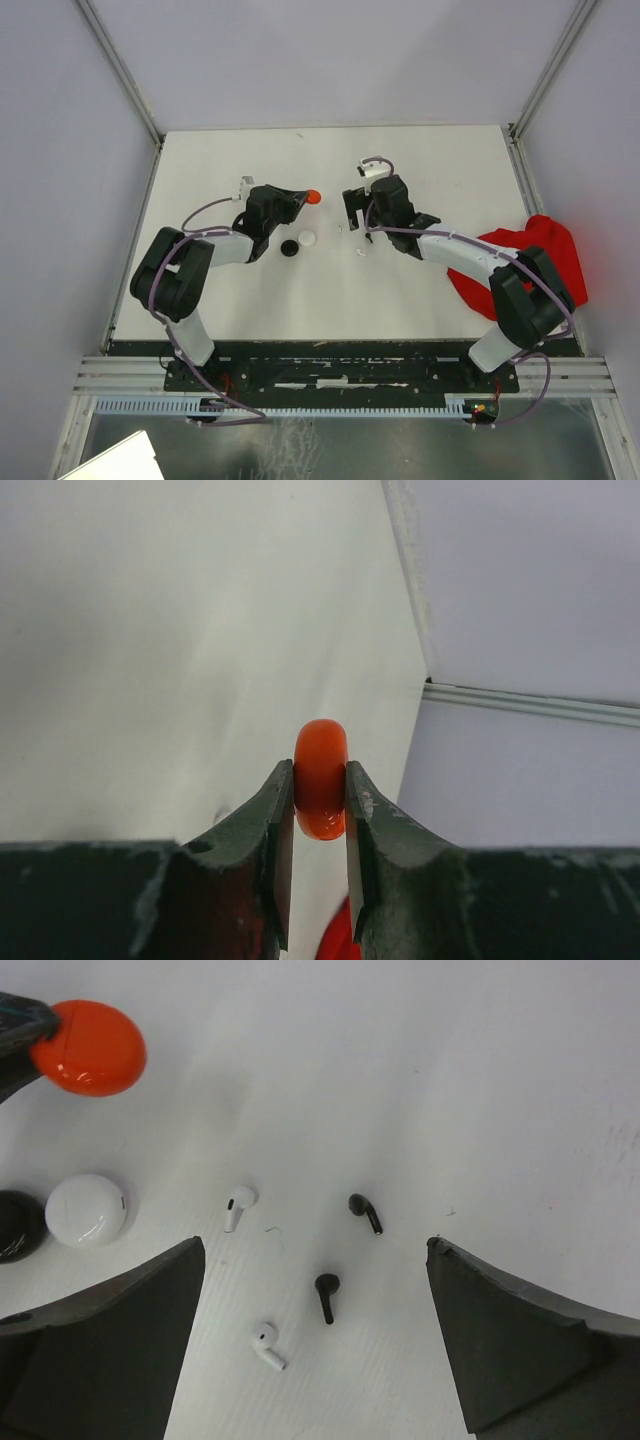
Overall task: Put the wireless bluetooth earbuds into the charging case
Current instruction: Close the charging case, then place the charging case at the center of the board.
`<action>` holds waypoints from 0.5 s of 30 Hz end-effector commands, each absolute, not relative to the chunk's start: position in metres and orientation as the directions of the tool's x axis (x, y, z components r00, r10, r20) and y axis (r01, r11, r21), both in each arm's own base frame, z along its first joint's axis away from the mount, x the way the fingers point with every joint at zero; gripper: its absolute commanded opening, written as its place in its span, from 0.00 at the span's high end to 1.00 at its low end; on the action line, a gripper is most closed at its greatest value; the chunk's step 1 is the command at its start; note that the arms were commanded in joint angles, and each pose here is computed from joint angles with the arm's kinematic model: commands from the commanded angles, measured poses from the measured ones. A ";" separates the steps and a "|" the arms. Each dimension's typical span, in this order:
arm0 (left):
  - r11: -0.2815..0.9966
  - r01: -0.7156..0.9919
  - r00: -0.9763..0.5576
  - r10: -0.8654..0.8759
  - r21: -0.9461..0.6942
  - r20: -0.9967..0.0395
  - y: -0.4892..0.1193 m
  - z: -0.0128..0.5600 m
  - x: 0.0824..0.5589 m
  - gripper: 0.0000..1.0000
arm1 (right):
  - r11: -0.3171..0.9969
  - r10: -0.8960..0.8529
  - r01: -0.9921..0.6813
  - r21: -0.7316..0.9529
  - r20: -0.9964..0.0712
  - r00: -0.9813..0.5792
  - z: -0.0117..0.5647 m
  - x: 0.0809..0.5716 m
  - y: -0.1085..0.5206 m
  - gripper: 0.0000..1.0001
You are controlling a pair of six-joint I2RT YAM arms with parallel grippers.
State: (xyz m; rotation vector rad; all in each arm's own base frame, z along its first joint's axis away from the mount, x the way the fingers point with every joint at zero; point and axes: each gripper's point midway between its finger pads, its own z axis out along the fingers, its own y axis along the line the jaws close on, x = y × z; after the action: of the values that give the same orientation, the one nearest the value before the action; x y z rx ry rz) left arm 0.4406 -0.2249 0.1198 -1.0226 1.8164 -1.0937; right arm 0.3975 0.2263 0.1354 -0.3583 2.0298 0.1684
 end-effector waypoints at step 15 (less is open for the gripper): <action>0.595 -0.216 -0.430 -0.769 -0.774 -0.472 -0.204 0.073 0.487 0.93 | 0.875 -0.235 -0.480 0.065 -0.809 -0.538 0.112 0.383 0.267 0.00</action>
State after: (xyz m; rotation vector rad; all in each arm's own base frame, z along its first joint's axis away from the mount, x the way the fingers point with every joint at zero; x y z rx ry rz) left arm 0.4697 -0.2063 0.0593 -0.8821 1.9783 -0.8450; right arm 0.3747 0.2513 0.0915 -0.5132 2.2033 0.2910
